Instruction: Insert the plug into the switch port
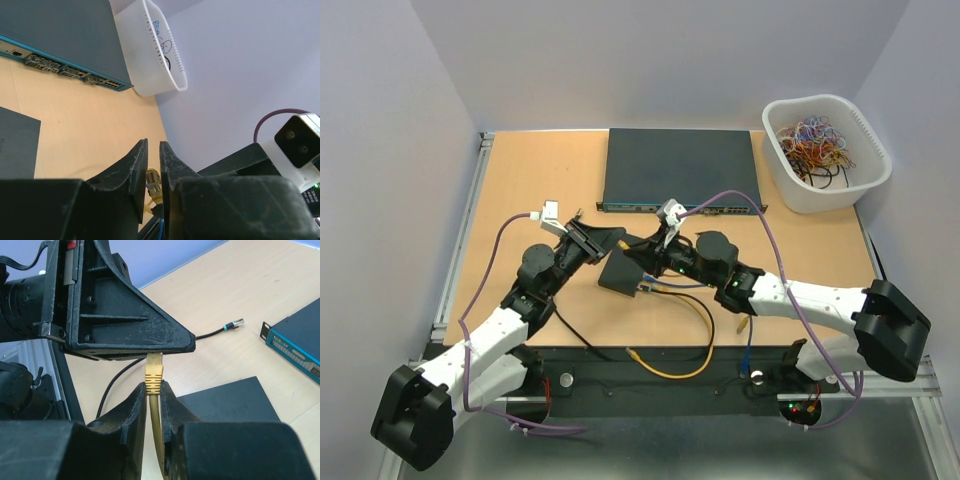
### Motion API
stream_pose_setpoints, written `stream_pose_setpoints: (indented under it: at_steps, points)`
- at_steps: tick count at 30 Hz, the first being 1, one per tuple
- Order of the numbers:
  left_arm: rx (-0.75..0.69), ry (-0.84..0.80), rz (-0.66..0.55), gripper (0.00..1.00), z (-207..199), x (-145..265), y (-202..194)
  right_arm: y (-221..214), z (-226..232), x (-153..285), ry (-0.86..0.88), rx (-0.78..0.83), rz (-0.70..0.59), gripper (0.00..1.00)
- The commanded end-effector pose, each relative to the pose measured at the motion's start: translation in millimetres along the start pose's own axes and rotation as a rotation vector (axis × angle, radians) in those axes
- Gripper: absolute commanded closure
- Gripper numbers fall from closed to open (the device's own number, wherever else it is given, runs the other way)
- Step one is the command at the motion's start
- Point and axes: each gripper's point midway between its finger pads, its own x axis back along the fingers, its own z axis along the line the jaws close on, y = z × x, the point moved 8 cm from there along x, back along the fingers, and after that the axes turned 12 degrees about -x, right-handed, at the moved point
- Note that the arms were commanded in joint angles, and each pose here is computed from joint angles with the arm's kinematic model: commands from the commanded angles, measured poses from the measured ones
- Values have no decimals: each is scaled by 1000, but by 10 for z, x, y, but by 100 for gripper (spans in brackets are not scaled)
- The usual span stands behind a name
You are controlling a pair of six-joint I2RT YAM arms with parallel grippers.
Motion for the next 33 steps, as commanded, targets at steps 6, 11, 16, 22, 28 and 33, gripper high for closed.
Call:
stream_pose_setpoints:
  at_steps: [6, 11, 16, 22, 28, 33]
  points:
    - [-71, -102, -22, 100, -203, 16, 83, -64, -38, -34, -41, 13, 7, 99]
    - [-83, -86, -32, 100, -163, 23, 73, 35, -44, -46, -85, 27, 0, 84]
    - [-100, -90, -35, 100, -164, 34, 72, 30, -55, -77, -104, 36, 37, 54]
    - [-112, -88, -52, 100, -152, 63, 81, 44, -50, -104, -104, 34, 35, 49]
    - [-124, -87, -51, 100, -140, 67, 75, 79, -25, -164, -87, 34, 35, 49]
    - [-134, -80, -50, 100, -119, 72, 64, 188, 45, -152, -63, 25, 3, 49]
